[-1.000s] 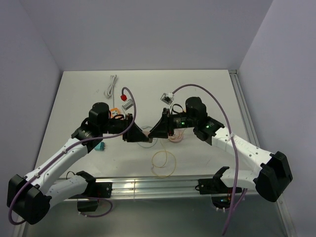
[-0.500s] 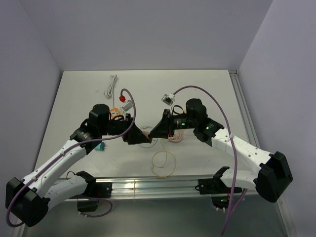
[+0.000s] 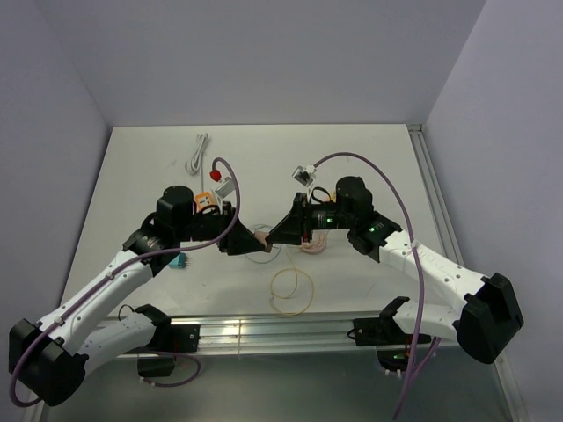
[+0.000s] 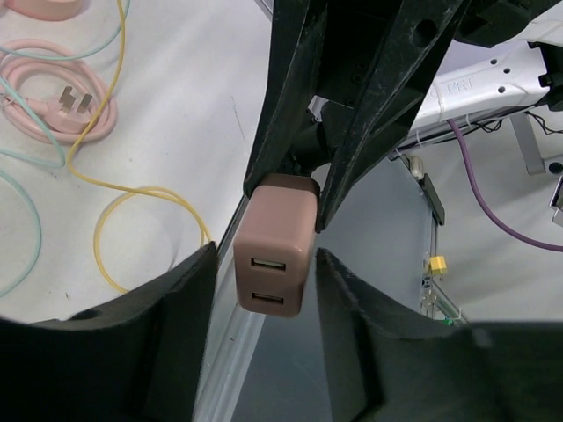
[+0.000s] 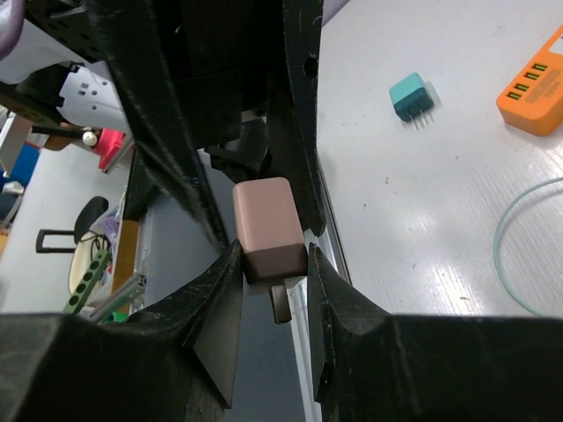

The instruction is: Insert the plug

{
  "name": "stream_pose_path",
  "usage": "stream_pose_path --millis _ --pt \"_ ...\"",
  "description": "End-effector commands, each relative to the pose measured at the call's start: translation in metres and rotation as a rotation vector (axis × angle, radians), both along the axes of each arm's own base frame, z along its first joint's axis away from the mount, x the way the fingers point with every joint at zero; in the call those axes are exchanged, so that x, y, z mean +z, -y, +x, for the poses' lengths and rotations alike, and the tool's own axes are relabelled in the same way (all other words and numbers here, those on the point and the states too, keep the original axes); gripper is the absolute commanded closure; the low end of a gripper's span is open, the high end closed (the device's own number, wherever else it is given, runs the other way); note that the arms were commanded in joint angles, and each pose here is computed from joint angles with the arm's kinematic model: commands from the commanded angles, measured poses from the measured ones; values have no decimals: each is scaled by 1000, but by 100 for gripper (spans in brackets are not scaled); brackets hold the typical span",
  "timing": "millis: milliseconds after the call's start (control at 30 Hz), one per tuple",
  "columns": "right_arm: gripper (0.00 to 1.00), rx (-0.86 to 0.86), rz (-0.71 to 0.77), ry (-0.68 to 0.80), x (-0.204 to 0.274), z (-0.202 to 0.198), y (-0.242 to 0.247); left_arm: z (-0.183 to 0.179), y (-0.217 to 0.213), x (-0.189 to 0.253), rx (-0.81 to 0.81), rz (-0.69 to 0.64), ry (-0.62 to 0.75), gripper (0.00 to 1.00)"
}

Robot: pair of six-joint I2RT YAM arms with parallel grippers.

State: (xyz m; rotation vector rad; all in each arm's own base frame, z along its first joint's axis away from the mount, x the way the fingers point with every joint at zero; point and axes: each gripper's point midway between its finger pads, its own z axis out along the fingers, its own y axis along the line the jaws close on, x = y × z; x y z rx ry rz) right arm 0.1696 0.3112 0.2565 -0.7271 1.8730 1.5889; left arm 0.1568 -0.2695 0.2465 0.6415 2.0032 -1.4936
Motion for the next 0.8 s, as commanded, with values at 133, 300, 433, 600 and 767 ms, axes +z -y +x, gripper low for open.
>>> stream_pose_path --millis 133,300,433,600,767 --pt "100 20 54 47 16 -1 0 6 5 30 7 -61 57 100" --pt "54 -199 -79 16 -3 33 11 46 -8 23 271 51 6 100" --pt "41 -459 -209 -46 -23 71 43 74 -34 7 488 171 -69 100" --pt "42 -659 -342 -52 -43 89 79 113 -91 -11 772 301 -126 100" --pt "43 -623 -338 -46 -48 80 78 154 -156 -53 944 491 -183 100"
